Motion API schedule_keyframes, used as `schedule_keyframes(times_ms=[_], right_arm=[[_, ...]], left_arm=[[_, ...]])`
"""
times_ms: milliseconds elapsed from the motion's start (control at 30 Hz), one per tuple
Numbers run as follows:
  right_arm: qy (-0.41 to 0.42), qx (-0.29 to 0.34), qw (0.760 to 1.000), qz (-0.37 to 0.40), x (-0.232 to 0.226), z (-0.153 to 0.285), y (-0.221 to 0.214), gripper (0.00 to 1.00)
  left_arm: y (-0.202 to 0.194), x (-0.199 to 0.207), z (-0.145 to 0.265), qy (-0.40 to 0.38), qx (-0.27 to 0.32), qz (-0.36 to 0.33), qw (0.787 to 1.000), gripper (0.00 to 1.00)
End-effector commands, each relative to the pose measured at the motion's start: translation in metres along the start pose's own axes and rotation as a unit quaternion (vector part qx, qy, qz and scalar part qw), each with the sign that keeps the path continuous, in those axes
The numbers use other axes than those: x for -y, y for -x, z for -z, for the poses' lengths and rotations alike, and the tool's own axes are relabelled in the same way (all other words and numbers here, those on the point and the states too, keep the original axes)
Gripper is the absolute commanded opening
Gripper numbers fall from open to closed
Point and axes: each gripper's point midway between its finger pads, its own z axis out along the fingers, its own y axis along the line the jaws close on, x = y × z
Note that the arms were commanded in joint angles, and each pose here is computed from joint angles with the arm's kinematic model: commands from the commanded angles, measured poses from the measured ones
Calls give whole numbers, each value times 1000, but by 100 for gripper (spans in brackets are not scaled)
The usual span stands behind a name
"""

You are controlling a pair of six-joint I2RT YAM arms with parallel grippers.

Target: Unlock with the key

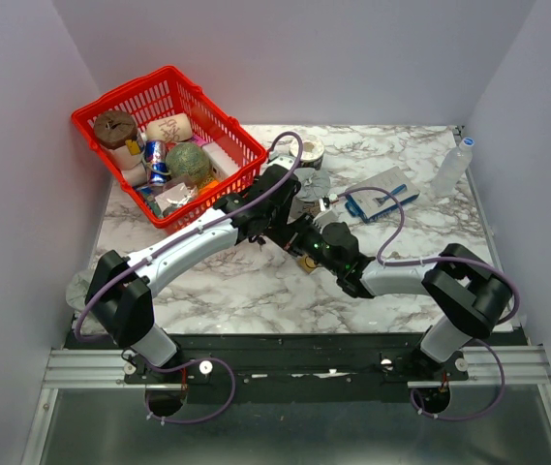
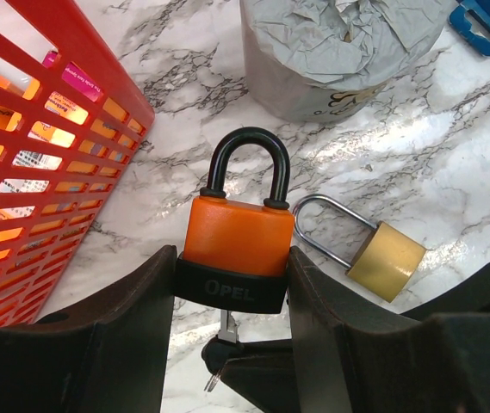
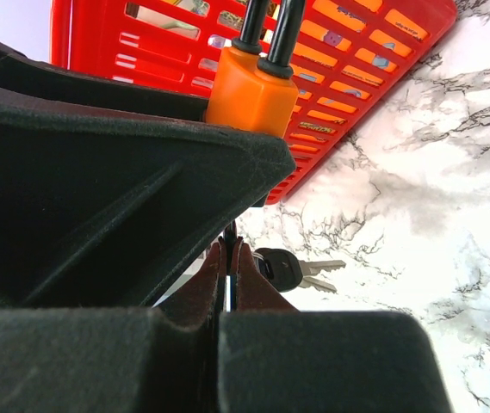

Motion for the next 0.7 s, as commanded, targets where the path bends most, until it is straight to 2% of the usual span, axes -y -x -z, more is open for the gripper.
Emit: schedule_keyframes(times_ms=[0, 667], right_arm=[[5, 32, 999, -11, -4, -9, 17, 1], [14, 100, 995, -5, -10, -8, 64, 1]], left_arm=[[-5, -5, 1, 10, -7, -6, 1000, 0], [-8, 2, 2, -8, -10, -1, 1000, 0]])
